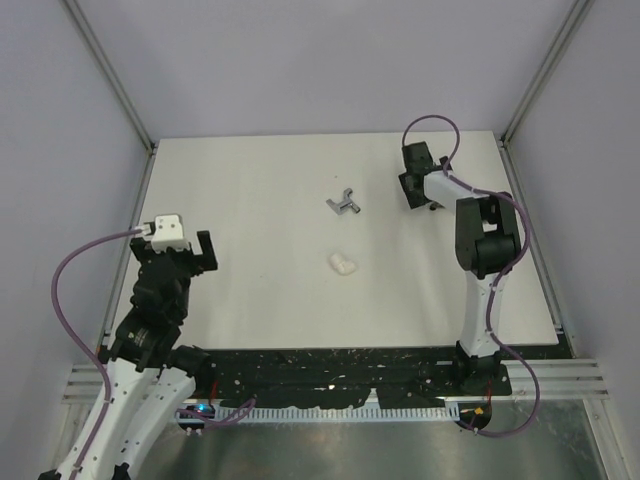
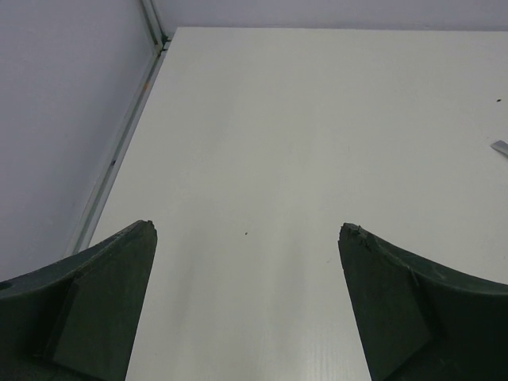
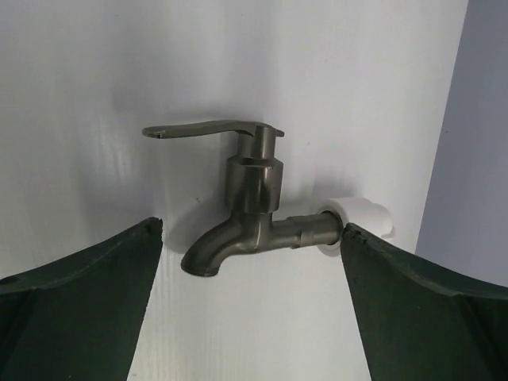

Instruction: Install the water faucets

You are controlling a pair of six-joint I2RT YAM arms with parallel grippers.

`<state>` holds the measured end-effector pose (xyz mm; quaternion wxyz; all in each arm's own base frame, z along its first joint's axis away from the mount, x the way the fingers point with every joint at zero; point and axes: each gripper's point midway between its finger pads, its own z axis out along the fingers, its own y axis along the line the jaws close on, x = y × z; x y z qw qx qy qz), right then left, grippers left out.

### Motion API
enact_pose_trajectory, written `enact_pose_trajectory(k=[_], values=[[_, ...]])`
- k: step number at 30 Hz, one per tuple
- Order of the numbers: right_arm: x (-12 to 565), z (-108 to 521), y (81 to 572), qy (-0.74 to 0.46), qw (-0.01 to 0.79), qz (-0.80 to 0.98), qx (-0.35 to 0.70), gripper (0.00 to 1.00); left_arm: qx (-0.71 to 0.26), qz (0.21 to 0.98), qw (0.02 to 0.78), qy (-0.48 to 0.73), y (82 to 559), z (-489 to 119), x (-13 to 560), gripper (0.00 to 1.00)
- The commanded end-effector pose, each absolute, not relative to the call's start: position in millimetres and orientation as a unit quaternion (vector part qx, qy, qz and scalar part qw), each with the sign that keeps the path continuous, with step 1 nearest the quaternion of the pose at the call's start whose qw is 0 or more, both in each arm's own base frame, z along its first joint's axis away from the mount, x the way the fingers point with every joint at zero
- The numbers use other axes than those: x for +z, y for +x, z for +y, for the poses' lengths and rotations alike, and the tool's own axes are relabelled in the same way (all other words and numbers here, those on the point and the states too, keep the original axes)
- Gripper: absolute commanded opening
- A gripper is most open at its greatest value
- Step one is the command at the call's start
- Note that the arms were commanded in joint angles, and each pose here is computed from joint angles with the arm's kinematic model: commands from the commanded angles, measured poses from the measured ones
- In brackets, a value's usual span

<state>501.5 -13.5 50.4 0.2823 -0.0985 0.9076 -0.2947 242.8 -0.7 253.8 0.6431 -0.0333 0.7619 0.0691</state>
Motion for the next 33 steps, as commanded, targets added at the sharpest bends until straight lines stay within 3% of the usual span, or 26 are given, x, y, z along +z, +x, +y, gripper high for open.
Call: enact_pose_trajectory(k=[1, 6, 10, 14, 23, 33], values=[[114, 11, 502, -0.055, 0.358, 0.907, -0.214, 0.98, 0.074, 0.744, 0.662, -0.048, 242, 4, 265, 1.0], [165, 22, 474, 0.023, 0.436, 0.894, -0.097, 0.96, 0.053, 0.733, 0.676, -0.054, 236, 2, 275, 1.0], [247, 17, 432, 0.122, 0.527, 0.841, 0.004, 0.95, 0.033, 0.721, 0.688, -0.068, 225, 3, 292, 1.0], [288, 22, 380, 0.11, 0.576, 0.809, 0.046, 0.95, 0.025, 0.709, 0.698, -0.097, 209, 12, 310, 1.0], [352, 8, 267, 0.089, 0.713, 0.693, 0.056, 0.95, 0.003, 0.662, 0.741, -0.115, 159, 31, 345, 1.0], [354, -9, 200, 0.081, 0.776, 0.625, 0.023, 0.95, -0.014, 0.595, 0.791, -0.141, 124, 48, 343, 1.0]])
